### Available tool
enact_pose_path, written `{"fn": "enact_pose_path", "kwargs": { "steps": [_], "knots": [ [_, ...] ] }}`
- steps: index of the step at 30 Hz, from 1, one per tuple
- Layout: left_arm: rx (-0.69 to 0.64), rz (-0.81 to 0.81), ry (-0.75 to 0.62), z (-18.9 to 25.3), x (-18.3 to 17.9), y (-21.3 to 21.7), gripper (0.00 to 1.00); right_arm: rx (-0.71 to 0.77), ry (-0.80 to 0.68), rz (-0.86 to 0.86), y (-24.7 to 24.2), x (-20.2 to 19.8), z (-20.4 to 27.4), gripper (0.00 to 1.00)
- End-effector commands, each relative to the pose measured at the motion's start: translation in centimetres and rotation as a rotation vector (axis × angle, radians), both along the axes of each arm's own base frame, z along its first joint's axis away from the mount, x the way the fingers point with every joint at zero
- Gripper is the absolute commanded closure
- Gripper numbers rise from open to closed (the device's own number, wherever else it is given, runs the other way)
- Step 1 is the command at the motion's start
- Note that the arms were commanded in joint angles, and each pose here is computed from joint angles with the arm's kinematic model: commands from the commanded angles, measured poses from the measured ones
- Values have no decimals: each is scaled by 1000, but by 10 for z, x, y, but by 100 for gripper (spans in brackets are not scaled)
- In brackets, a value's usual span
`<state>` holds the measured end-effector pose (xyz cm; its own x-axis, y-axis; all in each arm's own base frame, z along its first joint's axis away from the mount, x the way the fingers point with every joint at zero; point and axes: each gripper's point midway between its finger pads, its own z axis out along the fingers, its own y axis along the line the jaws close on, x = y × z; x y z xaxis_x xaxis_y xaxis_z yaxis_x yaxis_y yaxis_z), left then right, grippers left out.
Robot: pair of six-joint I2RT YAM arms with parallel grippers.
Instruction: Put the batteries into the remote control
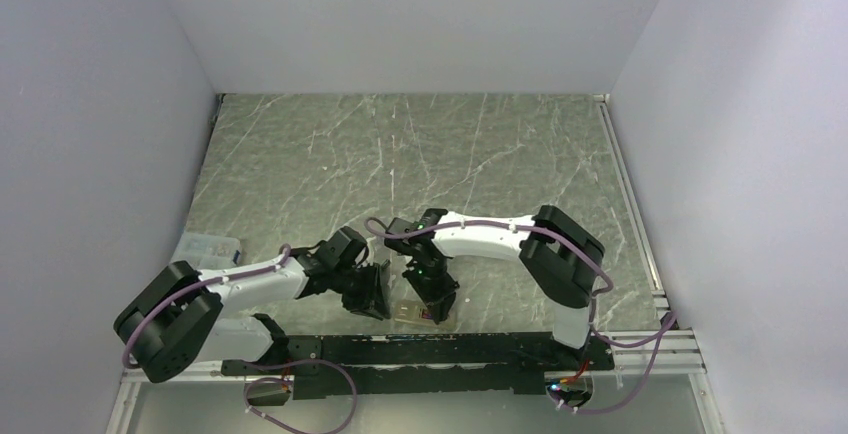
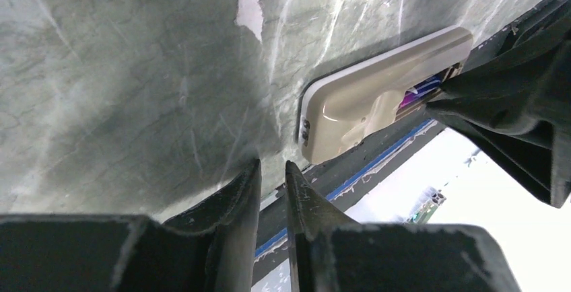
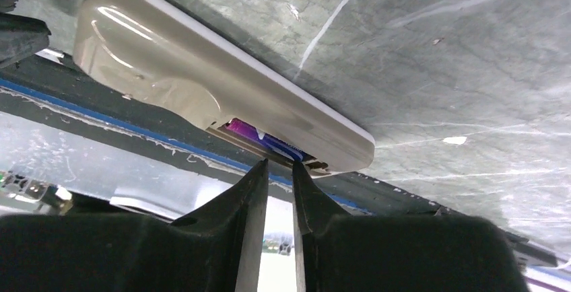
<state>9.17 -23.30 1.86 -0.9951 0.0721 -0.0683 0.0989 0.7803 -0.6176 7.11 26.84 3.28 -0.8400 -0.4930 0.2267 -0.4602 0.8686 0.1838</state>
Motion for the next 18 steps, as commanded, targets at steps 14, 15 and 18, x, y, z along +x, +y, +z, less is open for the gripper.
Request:
{"fn": "enact_pose_path", "kwargs": {
  "steps": [14, 15, 18],
  "knots": [
    [-11, -25, 36, 41, -16, 6, 73, 237, -333, -5, 6, 45, 31, 73],
    [-20, -28, 51, 43, -20, 6, 73, 246, -348, -14, 4, 48, 32, 73],
    [-42, -36, 87, 49, -30, 6, 72, 260, -384, -37, -4, 54, 33, 73]
  ]
}}
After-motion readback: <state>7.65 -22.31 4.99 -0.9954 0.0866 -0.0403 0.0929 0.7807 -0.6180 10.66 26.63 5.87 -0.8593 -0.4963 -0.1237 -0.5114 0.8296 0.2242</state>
